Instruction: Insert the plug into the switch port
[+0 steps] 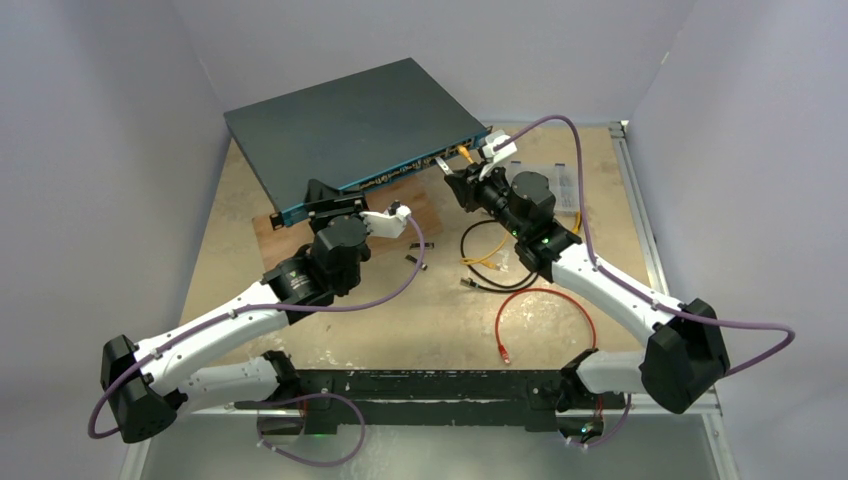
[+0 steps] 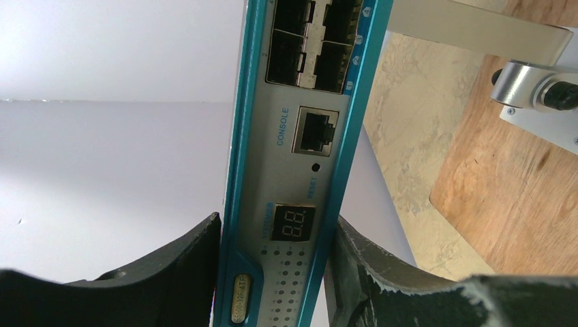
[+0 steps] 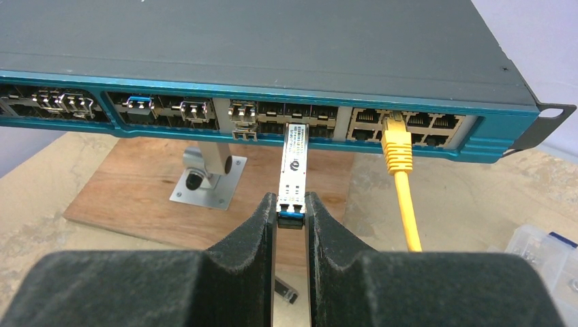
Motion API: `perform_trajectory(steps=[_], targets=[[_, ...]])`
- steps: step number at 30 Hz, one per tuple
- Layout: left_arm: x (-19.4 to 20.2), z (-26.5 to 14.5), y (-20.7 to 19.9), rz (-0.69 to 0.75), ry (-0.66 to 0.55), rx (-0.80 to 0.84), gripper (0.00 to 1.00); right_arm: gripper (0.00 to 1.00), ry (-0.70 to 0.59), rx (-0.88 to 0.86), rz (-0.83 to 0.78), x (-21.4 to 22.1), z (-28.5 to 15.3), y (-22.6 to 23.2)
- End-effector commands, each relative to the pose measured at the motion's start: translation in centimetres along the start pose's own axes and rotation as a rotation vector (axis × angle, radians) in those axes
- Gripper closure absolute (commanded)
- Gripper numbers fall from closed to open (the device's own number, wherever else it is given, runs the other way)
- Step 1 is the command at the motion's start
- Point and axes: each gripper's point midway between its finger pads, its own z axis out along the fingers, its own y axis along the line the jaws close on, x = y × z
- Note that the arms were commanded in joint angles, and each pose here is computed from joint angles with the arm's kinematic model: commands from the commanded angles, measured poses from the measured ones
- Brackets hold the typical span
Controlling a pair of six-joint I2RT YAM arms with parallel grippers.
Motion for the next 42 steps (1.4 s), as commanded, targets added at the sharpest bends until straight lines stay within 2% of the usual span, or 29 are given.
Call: perform_trajectory(steps=[1, 13, 42], targets=[[0.5, -0.3, 0.1, -0.102, -0.001, -0.011, 1.0, 1.0, -0.074, -0.015, 0.002, -2.4, 0.7, 0.2], [0.4, -0.2, 0.1, -0.104, -0.006, -0.008, 1.0, 1.0, -0.061, -0.078, 0.011, -1.9, 1.2, 1.3], [0.5, -0.4, 0.2, -0.113, -0.008, -0.01, 1.0, 1.0, -0.078, -0.069, -0.019, -7.3, 0.8, 1.7]])
